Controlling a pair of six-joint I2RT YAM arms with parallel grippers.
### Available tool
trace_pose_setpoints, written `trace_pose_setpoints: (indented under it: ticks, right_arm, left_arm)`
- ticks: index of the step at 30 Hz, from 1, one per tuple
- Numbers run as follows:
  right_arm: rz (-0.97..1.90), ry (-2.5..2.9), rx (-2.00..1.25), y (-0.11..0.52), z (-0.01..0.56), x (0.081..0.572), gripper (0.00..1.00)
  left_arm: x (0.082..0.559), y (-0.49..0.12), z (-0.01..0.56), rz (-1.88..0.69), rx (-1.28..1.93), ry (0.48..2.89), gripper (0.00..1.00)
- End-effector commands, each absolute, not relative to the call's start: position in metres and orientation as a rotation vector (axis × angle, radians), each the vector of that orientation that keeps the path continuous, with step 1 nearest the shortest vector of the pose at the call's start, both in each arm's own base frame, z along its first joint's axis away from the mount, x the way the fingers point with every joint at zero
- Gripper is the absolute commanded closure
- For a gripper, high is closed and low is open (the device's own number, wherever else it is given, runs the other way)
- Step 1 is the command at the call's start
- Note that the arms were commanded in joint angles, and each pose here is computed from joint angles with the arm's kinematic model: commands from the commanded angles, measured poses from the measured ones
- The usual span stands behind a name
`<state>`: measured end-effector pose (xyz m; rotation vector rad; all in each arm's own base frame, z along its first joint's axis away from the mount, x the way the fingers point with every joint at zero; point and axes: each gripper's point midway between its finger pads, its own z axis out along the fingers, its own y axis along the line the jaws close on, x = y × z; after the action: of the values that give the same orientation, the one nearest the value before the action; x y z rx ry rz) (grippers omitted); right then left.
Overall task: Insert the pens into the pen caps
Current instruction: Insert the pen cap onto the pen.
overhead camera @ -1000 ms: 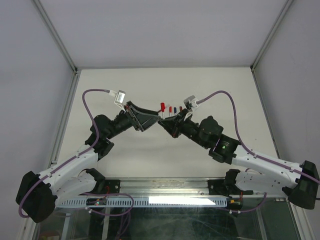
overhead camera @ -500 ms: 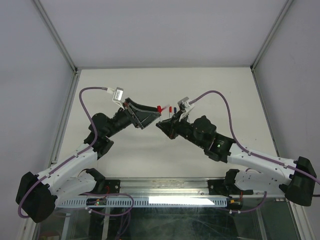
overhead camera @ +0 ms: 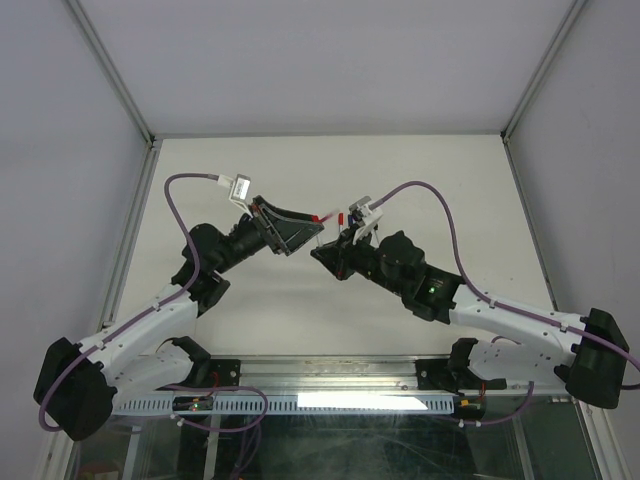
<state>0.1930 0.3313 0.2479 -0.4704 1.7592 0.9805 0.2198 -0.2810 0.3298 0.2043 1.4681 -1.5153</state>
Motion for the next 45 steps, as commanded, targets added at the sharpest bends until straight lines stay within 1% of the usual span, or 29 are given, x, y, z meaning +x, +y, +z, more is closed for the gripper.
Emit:
trace_pose_setpoints:
  ticks: [1, 5, 6, 7, 9, 16, 23, 27, 29, 35, 40, 43, 45]
  right_arm:
    - [1.041, 1.671, -0.433, 0.337, 0.288, 0.195, 1.00]
    - [1.042, 1.668, -0.432, 0.338, 0.289, 0.195, 1.00]
    - [1.210, 1.654, -0.613, 0.354, 0.289, 0.160, 1.00]
    - [1.259, 1.647, -0.666, 0.357, 0.289, 0.150, 1.00]
    - [1.272, 1.644, -0.682, 0.359, 0.289, 0.147, 1.00]
    - [1.277, 1.644, -0.691, 0.359, 0.288, 0.146, 1.00]
    - [1.199, 1.669, -0.582, 0.347, 0.288, 0.161, 1.00]
    - [1.192, 1.676, -0.578, 0.343, 0.287, 0.160, 1.00]
    - [1.162, 1.682, -0.527, 0.339, 0.288, 0.167, 1.00]
    - [1.164, 1.684, -0.525, 0.340, 0.288, 0.168, 1.00]
    - [1.170, 1.687, -0.535, 0.342, 0.287, 0.167, 1.00]
    - [1.167, 1.688, -0.532, 0.342, 0.286, 0.167, 1.00]
    - [1.157, 1.690, -0.521, 0.340, 0.286, 0.169, 1.00]
  left_arm:
    - [0.218, -0.282, 0.354, -1.526, 0.240, 1.387, 0.34]
    - [0.217, -0.283, 0.353, -1.533, 0.245, 1.388, 0.38]
    - [0.217, -0.283, 0.352, -1.533, 0.245, 1.389, 0.38]
    - [0.217, -0.283, 0.351, -1.532, 0.244, 1.391, 0.39]
    - [0.218, -0.283, 0.351, -1.531, 0.244, 1.391, 0.40]
    - [0.218, -0.283, 0.352, -1.532, 0.245, 1.390, 0.42]
    - [0.216, -0.282, 0.353, -1.529, 0.247, 1.387, 0.44]
    - [0.216, -0.281, 0.352, -1.530, 0.246, 1.387, 0.46]
    - [0.216, -0.282, 0.351, -1.530, 0.248, 1.388, 0.47]
    - [0.216, -0.283, 0.349, -1.533, 0.251, 1.399, 0.52]
    - [0.216, -0.283, 0.350, -1.535, 0.253, 1.396, 0.58]
    - [0.215, -0.284, 0.350, -1.536, 0.260, 1.396, 0.70]
    - [0.215, -0.284, 0.351, -1.540, 0.263, 1.397, 0.75]
